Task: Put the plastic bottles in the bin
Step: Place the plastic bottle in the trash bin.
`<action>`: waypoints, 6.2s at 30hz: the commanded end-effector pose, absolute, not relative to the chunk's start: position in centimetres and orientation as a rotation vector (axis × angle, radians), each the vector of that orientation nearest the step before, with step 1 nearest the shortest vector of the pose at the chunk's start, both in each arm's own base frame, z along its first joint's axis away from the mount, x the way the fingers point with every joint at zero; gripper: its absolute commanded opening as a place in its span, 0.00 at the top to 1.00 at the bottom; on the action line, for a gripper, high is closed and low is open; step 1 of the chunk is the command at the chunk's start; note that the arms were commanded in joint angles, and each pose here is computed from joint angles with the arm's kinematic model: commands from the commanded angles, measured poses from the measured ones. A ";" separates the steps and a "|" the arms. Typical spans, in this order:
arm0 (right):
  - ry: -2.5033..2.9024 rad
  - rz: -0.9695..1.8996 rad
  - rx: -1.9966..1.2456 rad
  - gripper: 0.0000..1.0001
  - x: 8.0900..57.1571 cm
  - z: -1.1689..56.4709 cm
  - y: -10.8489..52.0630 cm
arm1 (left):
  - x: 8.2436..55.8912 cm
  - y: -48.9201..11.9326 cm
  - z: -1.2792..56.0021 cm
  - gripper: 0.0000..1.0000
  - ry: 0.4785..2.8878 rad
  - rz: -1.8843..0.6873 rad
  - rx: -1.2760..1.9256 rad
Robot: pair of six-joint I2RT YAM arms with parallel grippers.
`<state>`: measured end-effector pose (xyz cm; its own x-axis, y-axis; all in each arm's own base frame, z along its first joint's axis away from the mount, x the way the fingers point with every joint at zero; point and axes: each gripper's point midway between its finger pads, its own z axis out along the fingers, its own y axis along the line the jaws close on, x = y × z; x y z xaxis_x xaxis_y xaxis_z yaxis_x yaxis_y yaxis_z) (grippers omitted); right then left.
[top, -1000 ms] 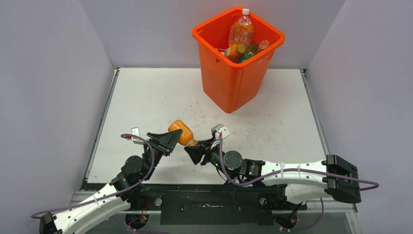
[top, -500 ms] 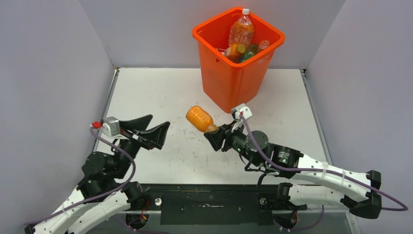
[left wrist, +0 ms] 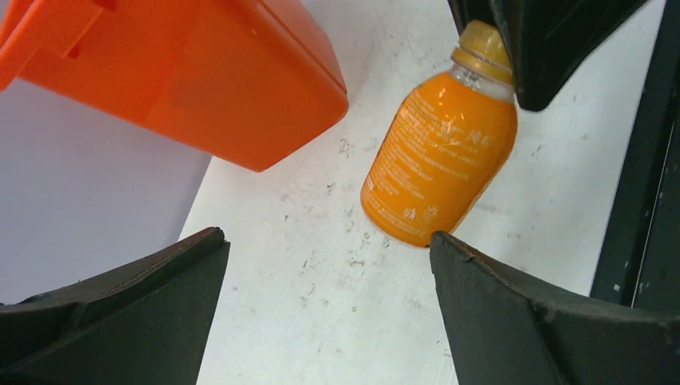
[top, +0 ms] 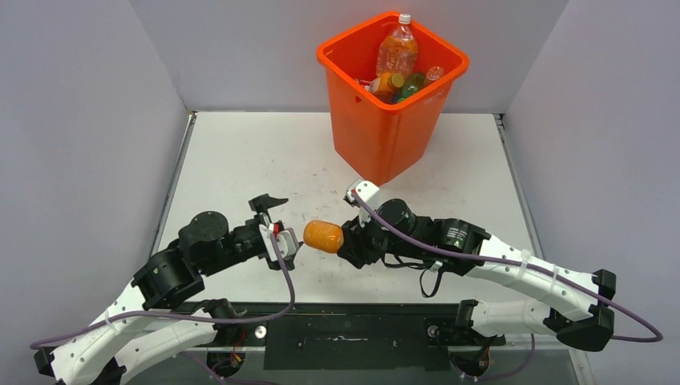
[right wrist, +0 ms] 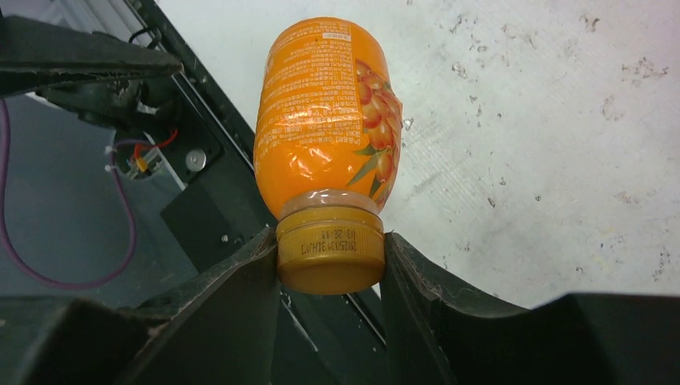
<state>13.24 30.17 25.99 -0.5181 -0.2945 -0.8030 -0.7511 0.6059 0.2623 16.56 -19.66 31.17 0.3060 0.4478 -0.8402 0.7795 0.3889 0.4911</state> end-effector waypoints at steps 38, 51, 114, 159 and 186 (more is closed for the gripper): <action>1.960 0.946 -0.991 0.94 11.3 31.9 32.3 | 15.5 -25.2 26.4 0.52 1.189 -0.203 1.657; 1.389 1.093 -0.435 0.10 12.9 41.8 24.7 | 11.0 -28.9 31.8 0.73 1.323 -0.962 1.006; 1.450 0.447 -0.170 0.95 20.2 47.1 18.8 | 19.6 -10.4 38.3 0.04 1.244 -0.278 0.159; 1.376 0.294 0.171 0.95 55.3 49.8 16.0 | 22.8 -11.2 31.8 0.04 1.344 -0.202 0.215; 1.548 0.373 0.112 0.31 56.9 44.2 20.6 | 22.7 -11.0 31.6 0.04 1.345 -0.193 0.216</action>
